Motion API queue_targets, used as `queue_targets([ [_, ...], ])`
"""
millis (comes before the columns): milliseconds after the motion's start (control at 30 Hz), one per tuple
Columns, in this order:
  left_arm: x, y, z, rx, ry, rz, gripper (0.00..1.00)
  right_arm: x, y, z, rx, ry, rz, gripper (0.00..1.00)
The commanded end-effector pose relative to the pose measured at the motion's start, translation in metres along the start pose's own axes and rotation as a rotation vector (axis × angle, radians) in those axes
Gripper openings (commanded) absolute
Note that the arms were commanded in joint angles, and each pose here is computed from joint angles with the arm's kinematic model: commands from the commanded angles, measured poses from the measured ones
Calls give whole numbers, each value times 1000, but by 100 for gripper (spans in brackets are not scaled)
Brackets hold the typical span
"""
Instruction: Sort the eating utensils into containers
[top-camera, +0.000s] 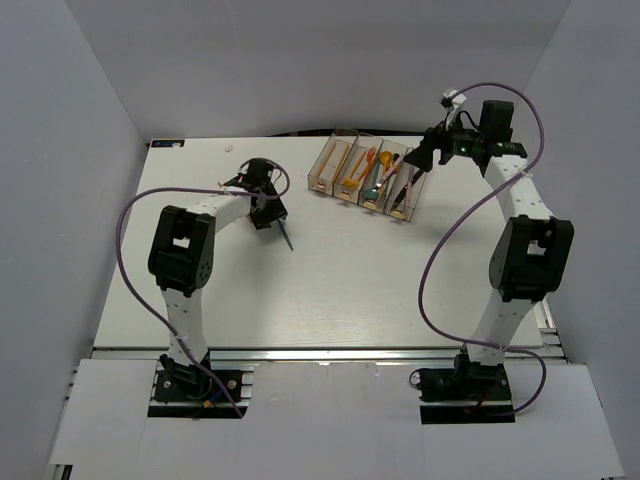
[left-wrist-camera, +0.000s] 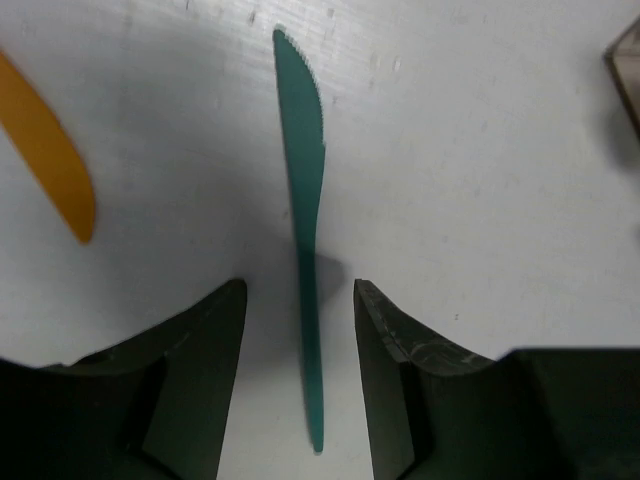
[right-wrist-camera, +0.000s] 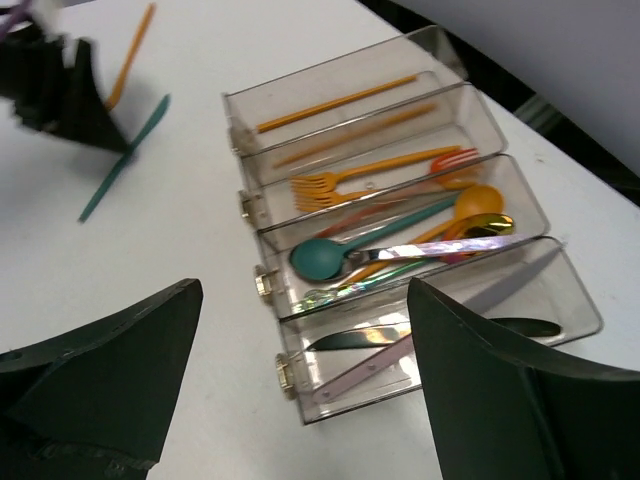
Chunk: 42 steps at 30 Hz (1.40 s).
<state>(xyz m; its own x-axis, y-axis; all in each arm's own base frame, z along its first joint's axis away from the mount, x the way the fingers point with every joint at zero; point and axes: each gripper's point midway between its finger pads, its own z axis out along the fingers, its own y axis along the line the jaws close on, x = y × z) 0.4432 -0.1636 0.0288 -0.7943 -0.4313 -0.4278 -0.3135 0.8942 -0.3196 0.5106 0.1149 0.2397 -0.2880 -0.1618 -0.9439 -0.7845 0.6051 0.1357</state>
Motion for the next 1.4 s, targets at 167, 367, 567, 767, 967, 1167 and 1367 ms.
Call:
queue_targets([
  [167, 0, 30, 20, -366, 32, 115, 46, 12, 53, -20, -122, -15, -69, 89],
  [367, 25, 50, 20, -449, 73, 151, 22, 14, 59, -22, -125, -18, -46, 89],
  [567, 39, 43, 14, -382, 117, 129, 0, 17, 81, -15, -209, -2, -107, 89],
  [767, 35, -8, -15, -102, 124, 98, 0, 57, 183, 8, -520, 149, -299, 89],
  [967, 35, -68, -68, 300, 87, 79, 0, 96, 256, 29, -716, 335, -89, 89],
  [1167, 63, -93, -103, 610, 121, -37, 0, 91, 279, 67, -704, 387, 239, 86],
  [1367, 65, -104, -116, 707, 113, -84, 0, 110, 293, 85, -635, 477, 489, 80],
])
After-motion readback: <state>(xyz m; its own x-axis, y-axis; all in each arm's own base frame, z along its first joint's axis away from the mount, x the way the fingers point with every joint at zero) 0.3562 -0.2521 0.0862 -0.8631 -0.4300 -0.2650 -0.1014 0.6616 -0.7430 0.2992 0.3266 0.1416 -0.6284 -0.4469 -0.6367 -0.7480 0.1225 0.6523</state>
